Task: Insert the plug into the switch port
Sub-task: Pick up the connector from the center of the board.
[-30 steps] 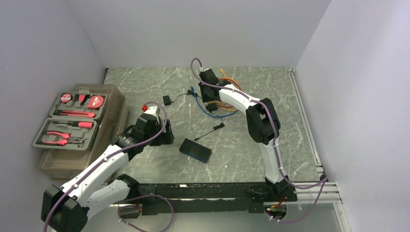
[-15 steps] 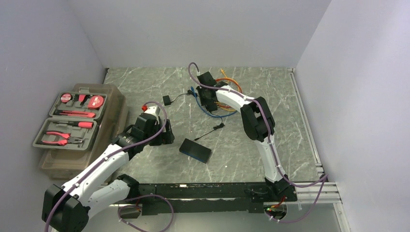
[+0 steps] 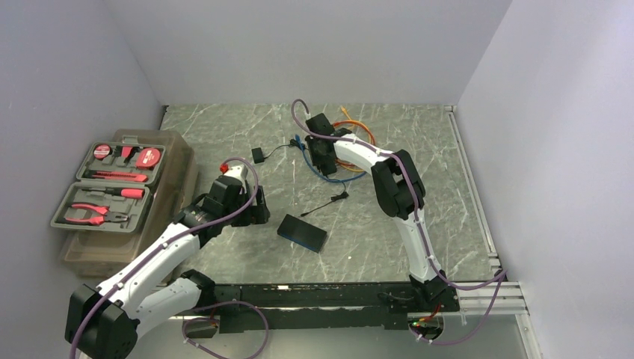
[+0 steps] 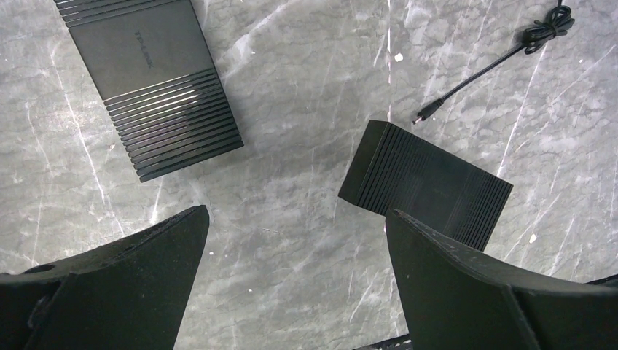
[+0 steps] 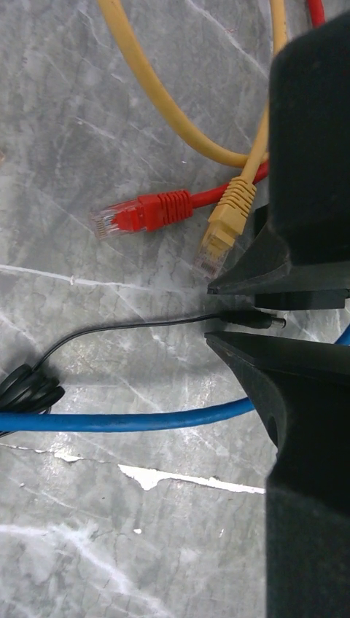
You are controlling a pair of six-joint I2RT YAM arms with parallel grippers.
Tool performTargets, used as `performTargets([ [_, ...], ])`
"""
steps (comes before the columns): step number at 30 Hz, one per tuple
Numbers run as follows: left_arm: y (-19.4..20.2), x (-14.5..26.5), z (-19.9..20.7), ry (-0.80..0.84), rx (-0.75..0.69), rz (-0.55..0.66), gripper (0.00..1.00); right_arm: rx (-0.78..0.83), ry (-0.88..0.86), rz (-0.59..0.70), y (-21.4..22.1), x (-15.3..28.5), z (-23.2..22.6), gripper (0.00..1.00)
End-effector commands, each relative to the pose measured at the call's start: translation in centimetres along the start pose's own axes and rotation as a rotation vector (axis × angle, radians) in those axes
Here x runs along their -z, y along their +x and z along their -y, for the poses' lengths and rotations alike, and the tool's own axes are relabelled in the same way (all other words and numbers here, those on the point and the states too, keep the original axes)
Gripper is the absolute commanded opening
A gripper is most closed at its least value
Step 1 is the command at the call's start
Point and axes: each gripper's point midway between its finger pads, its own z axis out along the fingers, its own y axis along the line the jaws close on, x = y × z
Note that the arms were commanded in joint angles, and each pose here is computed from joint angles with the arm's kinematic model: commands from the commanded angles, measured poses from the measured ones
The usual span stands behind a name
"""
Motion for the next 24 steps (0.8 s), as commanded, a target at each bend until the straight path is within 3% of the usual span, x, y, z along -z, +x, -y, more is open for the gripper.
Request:
performTargets([
  [1, -0.9, -0.1, 0.7, 0.034, -0.006, 0.029, 0.99, 0.007, 0.021, 0.003, 0.1, 0.6, 0.5, 0.29],
  [24, -0.3, 0.0, 0.6, 0.049, 0.000, 0.028, 0.99, 0.032, -0.025, -0.083, 3.2, 1.7, -0.3, 0.22],
])
